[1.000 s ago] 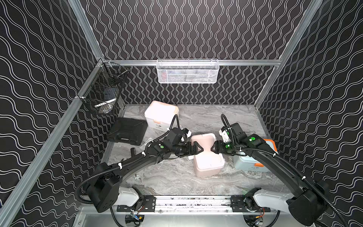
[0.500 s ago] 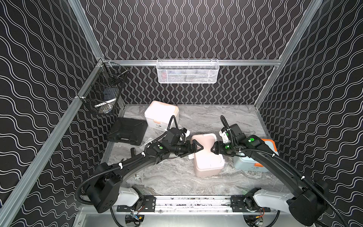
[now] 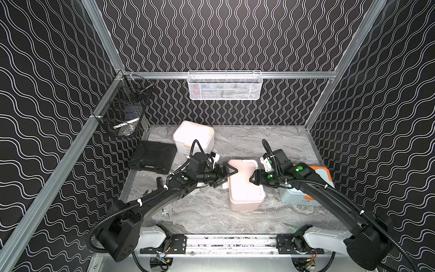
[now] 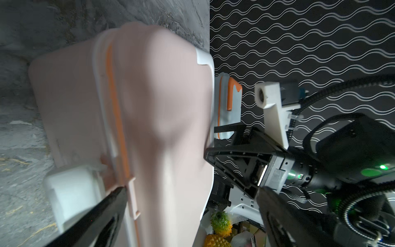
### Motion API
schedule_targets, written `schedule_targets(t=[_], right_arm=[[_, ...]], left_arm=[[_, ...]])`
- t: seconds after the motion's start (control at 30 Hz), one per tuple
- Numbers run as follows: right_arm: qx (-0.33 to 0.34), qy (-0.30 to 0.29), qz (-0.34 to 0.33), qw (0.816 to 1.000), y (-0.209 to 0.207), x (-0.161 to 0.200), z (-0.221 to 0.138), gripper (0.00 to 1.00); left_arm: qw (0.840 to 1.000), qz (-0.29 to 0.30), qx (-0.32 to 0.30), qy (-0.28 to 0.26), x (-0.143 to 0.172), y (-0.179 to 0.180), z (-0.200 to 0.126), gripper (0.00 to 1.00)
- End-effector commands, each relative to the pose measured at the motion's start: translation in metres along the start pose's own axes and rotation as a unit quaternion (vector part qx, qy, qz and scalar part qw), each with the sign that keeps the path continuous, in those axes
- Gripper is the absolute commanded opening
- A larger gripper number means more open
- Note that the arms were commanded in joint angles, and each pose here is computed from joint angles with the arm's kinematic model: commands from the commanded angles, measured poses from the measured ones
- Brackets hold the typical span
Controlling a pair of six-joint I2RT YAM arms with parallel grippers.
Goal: Open first aid kits and take out gauze
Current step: Open the lid of the first aid kit.
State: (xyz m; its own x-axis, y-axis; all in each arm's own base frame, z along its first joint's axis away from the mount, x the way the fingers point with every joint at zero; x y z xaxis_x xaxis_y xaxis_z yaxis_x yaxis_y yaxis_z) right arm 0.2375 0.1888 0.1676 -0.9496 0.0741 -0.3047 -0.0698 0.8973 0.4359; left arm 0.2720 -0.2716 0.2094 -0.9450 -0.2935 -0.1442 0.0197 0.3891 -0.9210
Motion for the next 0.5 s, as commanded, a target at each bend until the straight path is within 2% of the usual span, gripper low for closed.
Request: schedule_targets(t=[0.0, 0.27, 0.47], right_arm=[[-0.041, 0.021, -0.007, 0.999, 0.017, 0.005, 0.003, 0.7], [-0.045, 0.022, -0.008, 0.999, 0.022, 0.004, 0.006, 0.72], [-0.084, 0.021, -0.003, 0.996, 0.037, 0.001, 0.003, 0.74]], left_arm=[[0.995, 0.044, 0.088, 0.011, -0.001, -0.045, -0.013, 0.99], [0.995, 0.043, 0.088, 0.005, -0.003, -0.047, -0.02, 0.99], [0.995, 0.05, 0.092, 0.003, -0.004, -0.056, -0.023, 0.99]])
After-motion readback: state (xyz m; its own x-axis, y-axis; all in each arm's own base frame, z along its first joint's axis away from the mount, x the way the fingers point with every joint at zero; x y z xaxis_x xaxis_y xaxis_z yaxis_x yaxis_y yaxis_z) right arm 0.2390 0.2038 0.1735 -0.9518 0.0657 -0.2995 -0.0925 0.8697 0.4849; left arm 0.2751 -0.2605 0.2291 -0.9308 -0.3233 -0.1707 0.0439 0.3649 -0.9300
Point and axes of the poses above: each gripper's point midway between its finger pads, its own z axis out along the fingers, its own y axis along the line the jaws close on, x = y × z, the point moved 1 cm from there along -z, back along the fingers, and after that the axes turned 1 degree about z, right-handed, at the moved point
